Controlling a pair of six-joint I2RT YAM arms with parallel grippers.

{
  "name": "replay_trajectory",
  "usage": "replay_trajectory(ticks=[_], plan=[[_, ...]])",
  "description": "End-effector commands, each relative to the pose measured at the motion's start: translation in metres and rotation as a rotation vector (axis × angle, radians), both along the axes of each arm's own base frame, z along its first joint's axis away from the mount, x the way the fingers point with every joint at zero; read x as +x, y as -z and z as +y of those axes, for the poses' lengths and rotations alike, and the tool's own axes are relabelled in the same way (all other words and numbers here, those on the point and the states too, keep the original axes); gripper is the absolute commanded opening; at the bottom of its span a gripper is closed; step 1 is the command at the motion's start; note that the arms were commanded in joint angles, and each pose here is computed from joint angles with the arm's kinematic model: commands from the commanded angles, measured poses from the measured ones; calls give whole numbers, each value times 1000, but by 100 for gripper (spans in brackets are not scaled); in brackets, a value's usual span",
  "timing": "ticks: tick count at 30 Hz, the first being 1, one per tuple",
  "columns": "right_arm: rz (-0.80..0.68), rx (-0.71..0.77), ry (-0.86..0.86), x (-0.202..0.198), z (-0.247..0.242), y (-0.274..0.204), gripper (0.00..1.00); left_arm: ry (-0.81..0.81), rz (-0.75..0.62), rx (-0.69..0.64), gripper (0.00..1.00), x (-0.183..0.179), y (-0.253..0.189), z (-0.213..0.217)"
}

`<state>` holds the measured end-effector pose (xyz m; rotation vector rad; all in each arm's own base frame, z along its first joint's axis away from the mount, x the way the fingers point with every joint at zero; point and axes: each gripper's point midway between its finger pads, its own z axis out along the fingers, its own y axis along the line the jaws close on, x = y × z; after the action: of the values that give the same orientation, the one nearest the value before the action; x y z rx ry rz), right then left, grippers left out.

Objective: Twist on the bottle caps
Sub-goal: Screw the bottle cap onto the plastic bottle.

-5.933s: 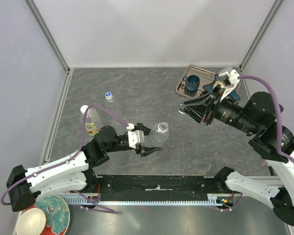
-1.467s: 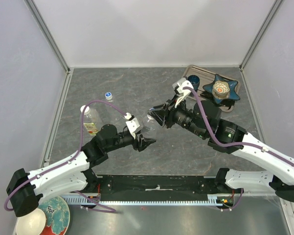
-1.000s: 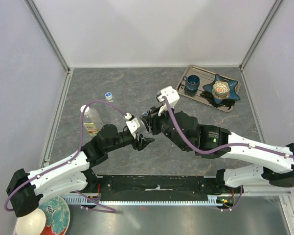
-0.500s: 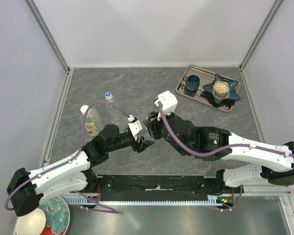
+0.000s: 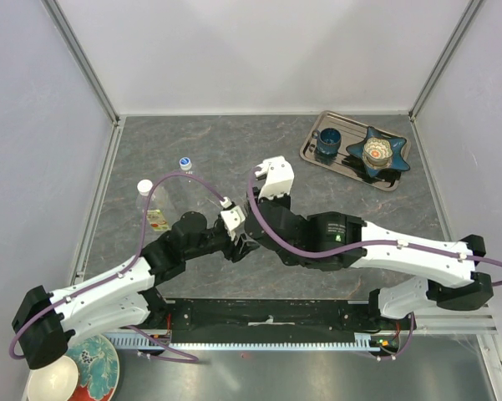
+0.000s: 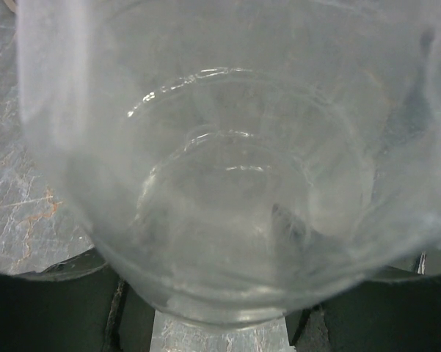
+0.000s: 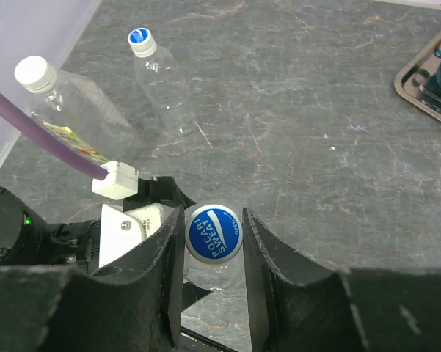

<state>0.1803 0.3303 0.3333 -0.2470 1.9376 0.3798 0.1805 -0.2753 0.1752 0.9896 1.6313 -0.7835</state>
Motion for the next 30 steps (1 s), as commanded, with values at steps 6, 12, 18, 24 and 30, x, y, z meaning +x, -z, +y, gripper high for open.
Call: replay_trajectory(ticks=[6,12,18,24,30], plan=[[136,-408,-57,-24,-26,77,25,-16,-331,-411,2,12,-150,-7],[80,-327,-103,-20,-13,45,52,10,-322,-414,2,6,-148,-7],[21,-215,-156,-20,-9,7,61,29,-313,-416,2,1,-145,-7],[12,-164,-232,-28,-8,-12,63,17,-314,-417,2,3,-144,-4],[-26,-72,-412,-49,-15,-42,66,3,-313,-414,2,5,-143,-2]])
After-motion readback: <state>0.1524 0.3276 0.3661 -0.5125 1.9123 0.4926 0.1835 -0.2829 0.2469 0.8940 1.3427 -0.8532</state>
